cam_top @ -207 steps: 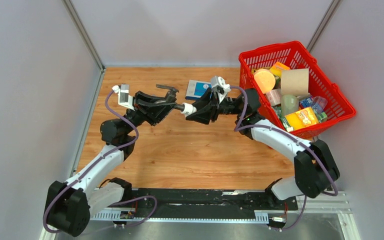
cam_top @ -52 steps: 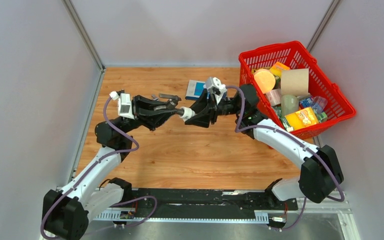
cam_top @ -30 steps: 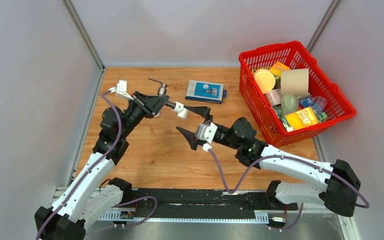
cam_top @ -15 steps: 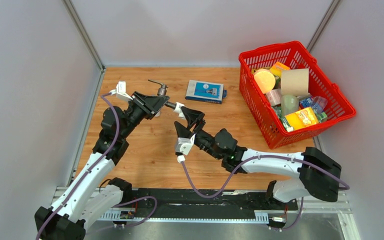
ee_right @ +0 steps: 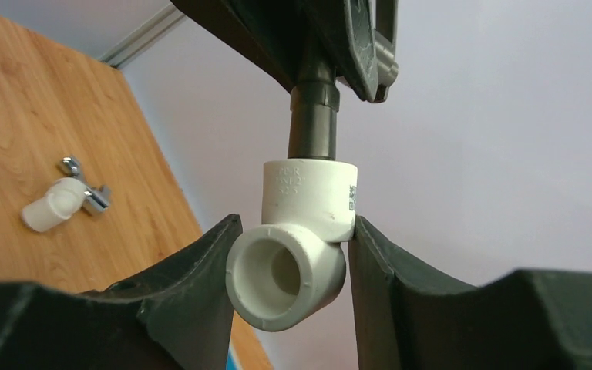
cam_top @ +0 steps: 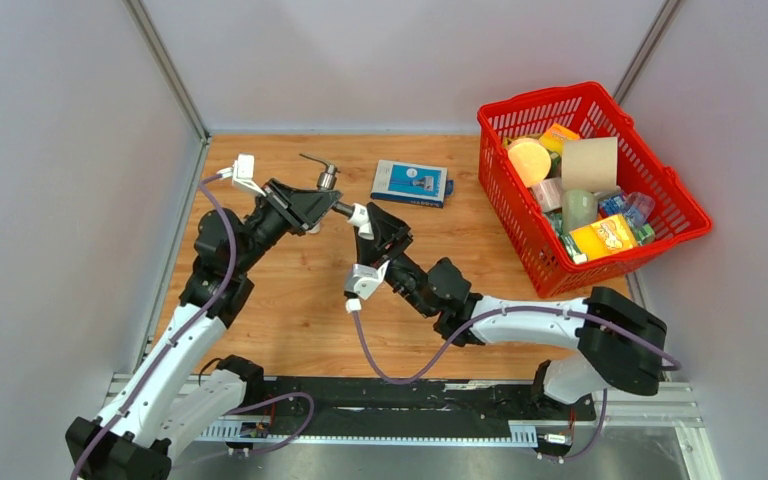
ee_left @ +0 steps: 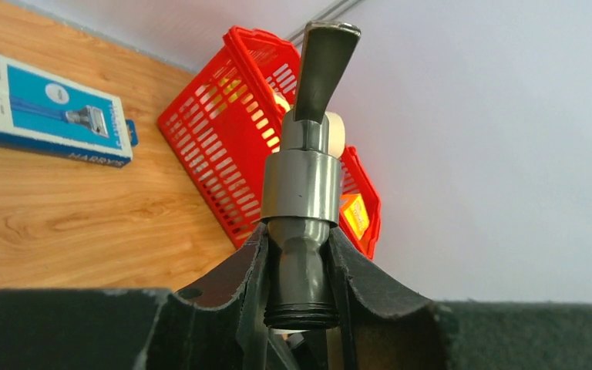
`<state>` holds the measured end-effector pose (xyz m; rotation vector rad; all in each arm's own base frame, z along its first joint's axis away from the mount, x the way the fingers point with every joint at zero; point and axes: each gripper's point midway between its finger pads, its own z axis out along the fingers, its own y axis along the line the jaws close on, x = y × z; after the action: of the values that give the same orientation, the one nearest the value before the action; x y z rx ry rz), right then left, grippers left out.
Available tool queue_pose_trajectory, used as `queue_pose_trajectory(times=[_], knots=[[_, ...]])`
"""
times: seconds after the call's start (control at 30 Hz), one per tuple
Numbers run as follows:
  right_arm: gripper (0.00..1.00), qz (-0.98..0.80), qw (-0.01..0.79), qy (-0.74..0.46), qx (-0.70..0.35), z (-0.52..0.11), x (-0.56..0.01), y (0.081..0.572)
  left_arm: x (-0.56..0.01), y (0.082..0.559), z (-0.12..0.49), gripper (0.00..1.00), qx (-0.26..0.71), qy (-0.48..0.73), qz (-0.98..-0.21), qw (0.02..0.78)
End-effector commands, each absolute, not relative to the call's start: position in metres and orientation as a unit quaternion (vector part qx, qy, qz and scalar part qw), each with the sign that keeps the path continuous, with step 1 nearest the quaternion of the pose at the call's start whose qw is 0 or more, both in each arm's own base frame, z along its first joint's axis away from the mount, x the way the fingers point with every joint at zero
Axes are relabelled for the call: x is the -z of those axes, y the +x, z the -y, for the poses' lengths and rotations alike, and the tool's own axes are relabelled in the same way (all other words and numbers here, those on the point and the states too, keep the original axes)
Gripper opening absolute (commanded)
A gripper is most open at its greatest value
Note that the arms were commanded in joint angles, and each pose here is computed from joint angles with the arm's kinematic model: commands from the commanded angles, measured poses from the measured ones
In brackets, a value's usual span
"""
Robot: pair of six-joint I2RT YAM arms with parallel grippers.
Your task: Install the water faucets
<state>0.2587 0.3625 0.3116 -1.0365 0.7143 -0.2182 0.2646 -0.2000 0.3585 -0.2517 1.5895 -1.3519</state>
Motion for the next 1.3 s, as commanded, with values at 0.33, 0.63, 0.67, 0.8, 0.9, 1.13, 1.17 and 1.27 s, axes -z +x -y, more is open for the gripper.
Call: queue_pose_trajectory(times=[0.33,0.63,0.67,0.8,0.9,1.13,1.17,1.27], knots=[[0.00,-0.393,0.663,-0.549,-0.323,-0.367,-0.352,0.220,-0.403,0.193,0.235,0.00,0.487,0.374,-0.505,0.607],[0.02,-0.393,0.513,-0.568,-0.510,-0.352,-0.344,0.200,-0.386,0.126,0.237,0.00,0.519,0.556,-0.390,0.519],[0.02,-0.399,0.503,-0.566,-0.517,-0.353,-0.341,0.203,-0.384,0.123,0.237,0.00,0.524,0.562,-0.387,0.510],[0.22,-0.421,0.516,-0.550,-0.504,-0.354,-0.338,0.216,-0.382,0.122,0.236,0.00,0.525,0.560,-0.394,0.505],[0.42,-0.434,0.555,-0.530,-0.470,-0.351,-0.345,0.230,-0.382,0.138,0.236,0.00,0.506,0.519,-0.431,0.538],[0.67,-0.441,0.686,-0.451,-0.363,-0.319,-0.370,0.257,-0.391,0.212,0.224,0.00,0.472,0.294,-0.551,0.622],[0.68,-0.431,0.702,-0.443,-0.353,-0.314,-0.375,0.256,-0.391,0.218,0.223,0.00,0.473,0.272,-0.560,0.623],[0.70,-0.406,0.734,-0.436,-0.326,-0.307,-0.382,0.250,-0.387,0.244,0.213,0.00,0.488,0.152,-0.604,0.611]])
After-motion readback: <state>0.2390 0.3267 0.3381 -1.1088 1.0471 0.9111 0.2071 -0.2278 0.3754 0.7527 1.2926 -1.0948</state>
